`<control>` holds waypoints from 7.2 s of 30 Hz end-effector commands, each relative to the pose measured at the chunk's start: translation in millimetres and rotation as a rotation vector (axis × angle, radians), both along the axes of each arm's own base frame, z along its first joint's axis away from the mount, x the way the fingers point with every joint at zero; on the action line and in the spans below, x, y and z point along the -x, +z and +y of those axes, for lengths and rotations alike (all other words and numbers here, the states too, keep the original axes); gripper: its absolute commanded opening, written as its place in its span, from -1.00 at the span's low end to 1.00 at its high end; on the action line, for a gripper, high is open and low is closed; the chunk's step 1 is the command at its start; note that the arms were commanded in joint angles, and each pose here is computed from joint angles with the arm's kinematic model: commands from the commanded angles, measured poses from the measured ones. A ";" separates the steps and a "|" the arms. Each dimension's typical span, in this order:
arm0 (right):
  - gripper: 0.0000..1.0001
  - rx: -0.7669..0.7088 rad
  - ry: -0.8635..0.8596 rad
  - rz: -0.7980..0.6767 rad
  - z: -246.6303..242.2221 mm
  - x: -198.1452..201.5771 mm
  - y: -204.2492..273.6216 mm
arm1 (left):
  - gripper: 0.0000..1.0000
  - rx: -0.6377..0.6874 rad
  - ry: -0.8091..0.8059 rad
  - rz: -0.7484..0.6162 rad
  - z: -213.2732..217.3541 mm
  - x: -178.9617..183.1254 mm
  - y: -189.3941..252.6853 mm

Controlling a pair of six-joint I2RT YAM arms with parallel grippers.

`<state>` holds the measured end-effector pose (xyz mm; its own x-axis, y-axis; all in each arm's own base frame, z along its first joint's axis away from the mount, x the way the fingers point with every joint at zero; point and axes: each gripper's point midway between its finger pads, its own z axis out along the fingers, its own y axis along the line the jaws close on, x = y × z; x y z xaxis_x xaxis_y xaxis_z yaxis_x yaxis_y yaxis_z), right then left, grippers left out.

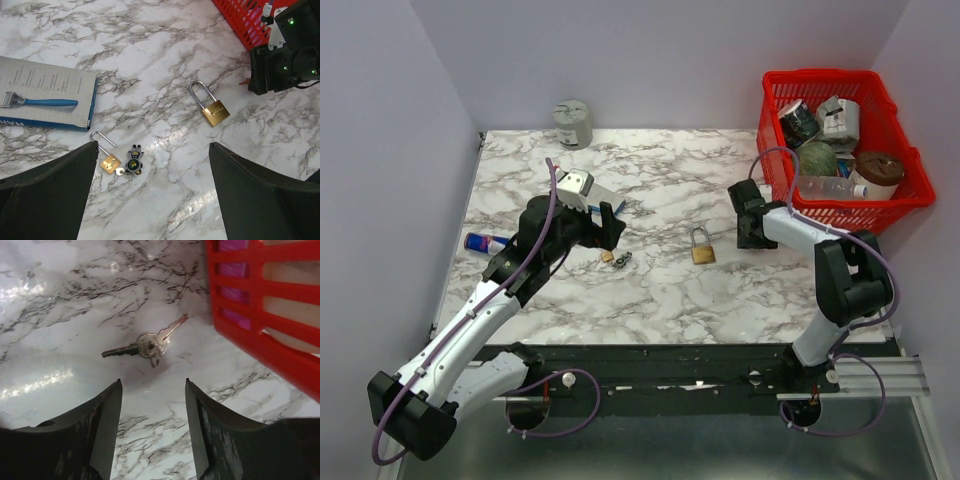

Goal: Unlock with the key

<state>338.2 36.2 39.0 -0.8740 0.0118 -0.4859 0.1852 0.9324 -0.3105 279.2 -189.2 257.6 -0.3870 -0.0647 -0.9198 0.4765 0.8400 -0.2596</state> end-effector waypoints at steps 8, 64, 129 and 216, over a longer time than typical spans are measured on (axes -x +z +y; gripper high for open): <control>0.03 -0.116 -0.023 -0.064 -8.9 -29.8 1.5 | 0.98 -0.015 0.020 -0.006 3.7 -3.6 -0.3; -0.99 -1.176 0.736 -0.238 191.8 107.0 195.3 | 0.96 0.243 -0.765 -0.039 -120.9 74.9 26.1; -0.72 -1.145 0.857 -0.334 177.8 152.6 223.5 | -1.00 0.130 -1.054 0.107 -171.5 146.7 -15.1; -0.99 -0.563 1.339 -1.009 226.2 154.1 233.3 | 0.44 0.935 -0.085 1.213 -144.6 87.5 -24.7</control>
